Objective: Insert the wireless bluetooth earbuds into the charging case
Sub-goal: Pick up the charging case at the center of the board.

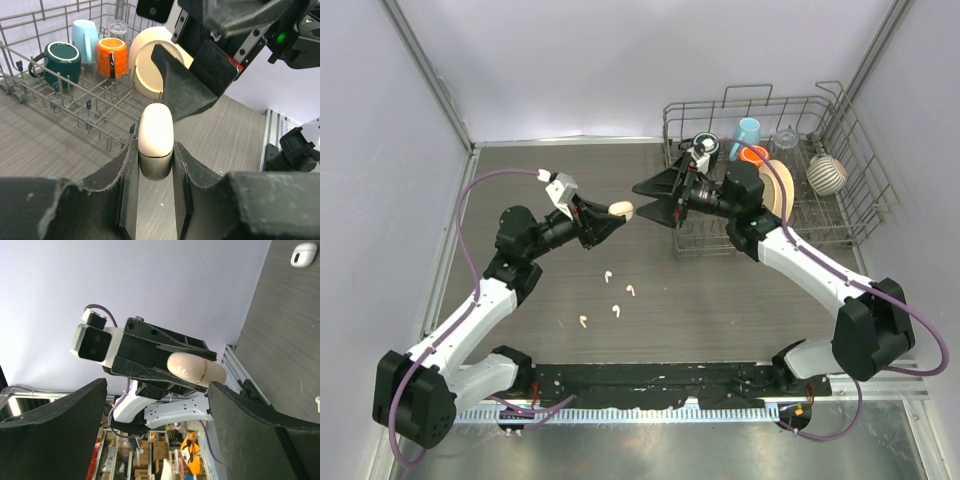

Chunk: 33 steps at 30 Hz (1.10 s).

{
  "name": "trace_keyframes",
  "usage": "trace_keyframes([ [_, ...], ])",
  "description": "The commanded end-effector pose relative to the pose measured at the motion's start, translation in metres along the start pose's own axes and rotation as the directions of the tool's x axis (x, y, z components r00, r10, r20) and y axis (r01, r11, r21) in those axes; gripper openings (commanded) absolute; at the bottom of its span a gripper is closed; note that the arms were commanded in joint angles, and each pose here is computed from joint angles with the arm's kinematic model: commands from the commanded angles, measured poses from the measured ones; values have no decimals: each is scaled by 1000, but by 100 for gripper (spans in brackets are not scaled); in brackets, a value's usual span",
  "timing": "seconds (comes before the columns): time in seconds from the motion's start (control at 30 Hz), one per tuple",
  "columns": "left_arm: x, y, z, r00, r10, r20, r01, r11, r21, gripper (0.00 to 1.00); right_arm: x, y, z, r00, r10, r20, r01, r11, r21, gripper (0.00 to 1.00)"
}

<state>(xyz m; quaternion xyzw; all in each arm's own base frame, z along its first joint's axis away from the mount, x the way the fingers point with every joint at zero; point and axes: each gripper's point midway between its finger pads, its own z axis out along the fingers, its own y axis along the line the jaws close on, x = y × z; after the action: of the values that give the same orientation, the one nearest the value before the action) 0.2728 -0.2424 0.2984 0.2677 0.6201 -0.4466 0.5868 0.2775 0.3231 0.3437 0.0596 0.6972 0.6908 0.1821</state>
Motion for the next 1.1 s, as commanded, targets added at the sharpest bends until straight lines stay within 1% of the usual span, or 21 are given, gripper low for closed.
trace_keyframes([
  [0.0, -28, -4, 0, 990, 101, 100, -101, 995, -8, 0, 13, -1, 8, 996, 67, -66, -67, 998, 6, 88],
  [0.2, -34, -2, -4, 983, 132, 123, -129, 991, -38, 0, 12, -14, 11, 993, 108, -52, -107, 994, 31, 87],
  [0.43, -35, -9, -4, 978, 156, 136, -158, 988, -2, 0, 13, -17, 21, 984, 163, -72, -161, 987, 28, 86],
  [0.63, -36, -10, -4, 977, 159, 141, -161, 987, 2, 0, 13, -11, 27, 981, 176, -81, -176, 984, 12, 86],
  [0.7, -35, -10, -3, 978, 157, 138, -159, 987, 3, 0, 14, -11, 29, 979, 183, -87, -184, 983, 6, 84],
  [0.83, -34, -8, -3, 978, 161, 136, -162, 987, -4, 0, 18, -6, 31, 973, 206, -107, -209, 978, -19, 75],
  [0.9, -32, -8, -2, 978, 159, 132, -160, 987, -2, 0, 19, -6, 32, 970, 214, -113, -218, 976, -23, 74],
  [1.07, -30, -8, -1, 979, 162, 125, -164, 986, 5, 0, 20, -3, 33, 966, 227, -122, -234, 971, -42, 67],
])
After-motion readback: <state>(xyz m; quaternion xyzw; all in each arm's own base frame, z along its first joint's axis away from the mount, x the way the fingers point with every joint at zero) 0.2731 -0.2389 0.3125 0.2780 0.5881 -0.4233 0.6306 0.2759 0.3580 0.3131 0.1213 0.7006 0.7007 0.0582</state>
